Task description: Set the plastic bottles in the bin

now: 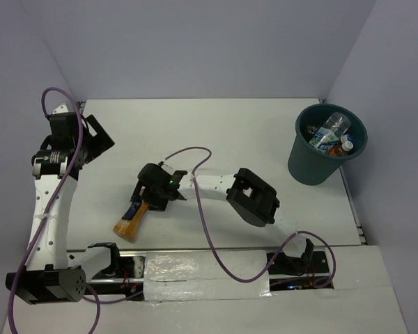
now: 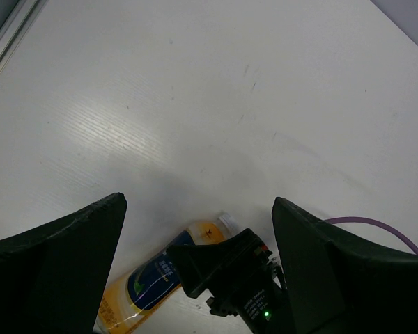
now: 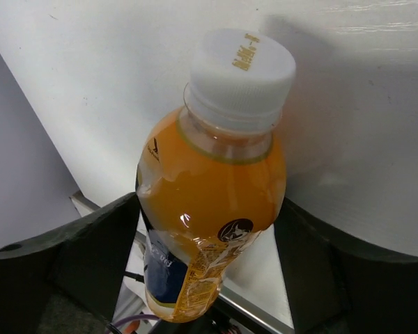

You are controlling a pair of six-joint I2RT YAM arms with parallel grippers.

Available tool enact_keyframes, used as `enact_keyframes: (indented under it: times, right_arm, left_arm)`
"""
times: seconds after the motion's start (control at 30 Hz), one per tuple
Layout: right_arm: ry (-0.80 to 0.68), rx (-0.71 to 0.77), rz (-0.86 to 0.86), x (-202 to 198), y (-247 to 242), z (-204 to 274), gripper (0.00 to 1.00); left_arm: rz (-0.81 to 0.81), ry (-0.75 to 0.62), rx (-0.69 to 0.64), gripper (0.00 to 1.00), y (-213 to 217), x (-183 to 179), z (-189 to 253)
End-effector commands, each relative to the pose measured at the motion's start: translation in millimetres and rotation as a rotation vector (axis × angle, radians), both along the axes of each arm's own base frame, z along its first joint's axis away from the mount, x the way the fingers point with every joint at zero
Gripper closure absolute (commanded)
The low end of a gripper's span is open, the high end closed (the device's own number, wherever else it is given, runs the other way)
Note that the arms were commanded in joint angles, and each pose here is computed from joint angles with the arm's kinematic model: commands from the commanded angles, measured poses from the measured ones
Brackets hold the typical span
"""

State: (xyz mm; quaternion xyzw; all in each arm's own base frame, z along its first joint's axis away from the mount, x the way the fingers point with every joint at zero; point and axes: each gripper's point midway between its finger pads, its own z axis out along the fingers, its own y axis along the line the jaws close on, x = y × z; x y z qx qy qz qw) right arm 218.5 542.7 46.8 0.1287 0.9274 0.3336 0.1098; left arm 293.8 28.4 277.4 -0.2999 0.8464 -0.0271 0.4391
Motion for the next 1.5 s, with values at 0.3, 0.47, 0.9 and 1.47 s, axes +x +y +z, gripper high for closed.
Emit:
enact_keyframes:
  times: [0.3, 0.47, 0.9, 1.47]
  right_arm:
    - [-0.162, 0.036, -0.032, 35.8, -18.4, 55.7, 0.50]
    - [-0.429, 0.011, 0.050, 71.5, -41.4, 136.0, 0.52]
    - [-1.023, -0.806, -0.541, 127.0, -423.1, 378.6, 0.50]
    - [-0.794, -1.047, -1.092, 118.2, -656.1, 388.9, 0.49]
  left_arm:
    - [0.000, -0.053, 0.007, 0.01, 1.6, 4.5, 10.5]
    - [0.029, -0.051, 0.034, 0.01, 8.6, 2.7, 12.2]
    - [0.019, -0.076, 0.051, 0.01, 9.4, 4.5, 7.8]
    - [-0.028, -0.059, 0.025, 0.01, 1.3, 15.4, 1.9]
